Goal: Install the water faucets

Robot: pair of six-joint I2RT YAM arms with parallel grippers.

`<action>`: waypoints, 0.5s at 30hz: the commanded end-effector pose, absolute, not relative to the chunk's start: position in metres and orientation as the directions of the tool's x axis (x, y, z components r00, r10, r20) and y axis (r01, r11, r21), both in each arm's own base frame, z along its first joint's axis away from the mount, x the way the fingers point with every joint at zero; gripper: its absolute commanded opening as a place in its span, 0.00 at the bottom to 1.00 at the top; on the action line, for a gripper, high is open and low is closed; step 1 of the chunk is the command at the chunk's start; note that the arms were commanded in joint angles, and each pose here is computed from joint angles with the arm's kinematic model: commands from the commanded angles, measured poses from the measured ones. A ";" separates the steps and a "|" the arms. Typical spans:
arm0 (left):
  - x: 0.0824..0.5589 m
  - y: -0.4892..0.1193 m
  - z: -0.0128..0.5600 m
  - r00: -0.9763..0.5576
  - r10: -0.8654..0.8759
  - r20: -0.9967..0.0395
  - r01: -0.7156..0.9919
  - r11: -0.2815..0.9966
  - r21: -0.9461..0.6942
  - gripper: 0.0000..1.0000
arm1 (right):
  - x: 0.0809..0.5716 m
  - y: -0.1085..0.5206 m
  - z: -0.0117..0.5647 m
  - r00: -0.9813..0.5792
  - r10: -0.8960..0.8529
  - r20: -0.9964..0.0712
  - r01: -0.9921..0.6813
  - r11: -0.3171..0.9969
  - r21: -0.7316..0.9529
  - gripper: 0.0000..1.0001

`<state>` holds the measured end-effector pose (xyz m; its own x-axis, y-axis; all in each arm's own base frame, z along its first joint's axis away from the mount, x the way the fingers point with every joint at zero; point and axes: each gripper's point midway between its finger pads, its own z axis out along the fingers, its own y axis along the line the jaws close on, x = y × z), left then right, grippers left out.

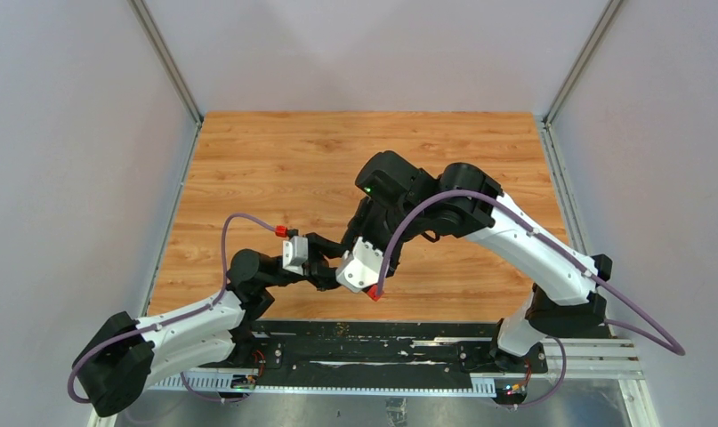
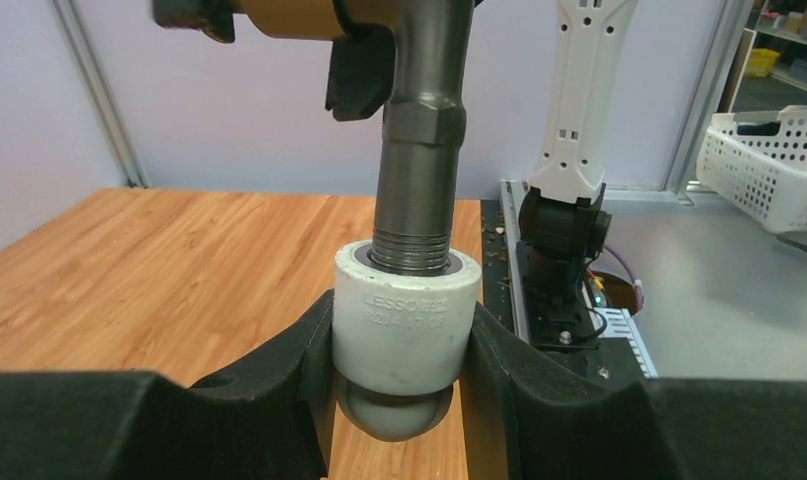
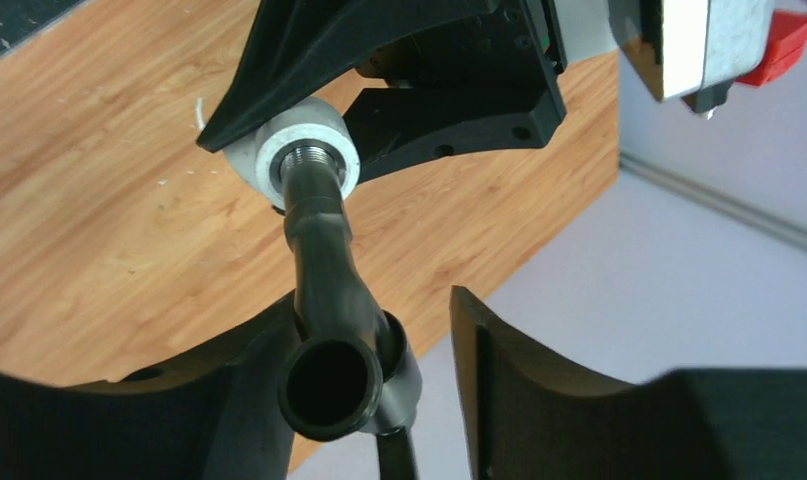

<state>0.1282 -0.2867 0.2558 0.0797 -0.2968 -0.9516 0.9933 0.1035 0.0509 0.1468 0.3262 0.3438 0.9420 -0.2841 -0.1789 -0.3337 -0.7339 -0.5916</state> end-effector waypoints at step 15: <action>0.193 -0.263 0.295 0.316 -0.291 -0.903 0.861 0.488 0.144 0.00 | 0.149 0.317 0.332 0.771 -0.572 -0.280 -0.628 -0.611 -0.482 0.00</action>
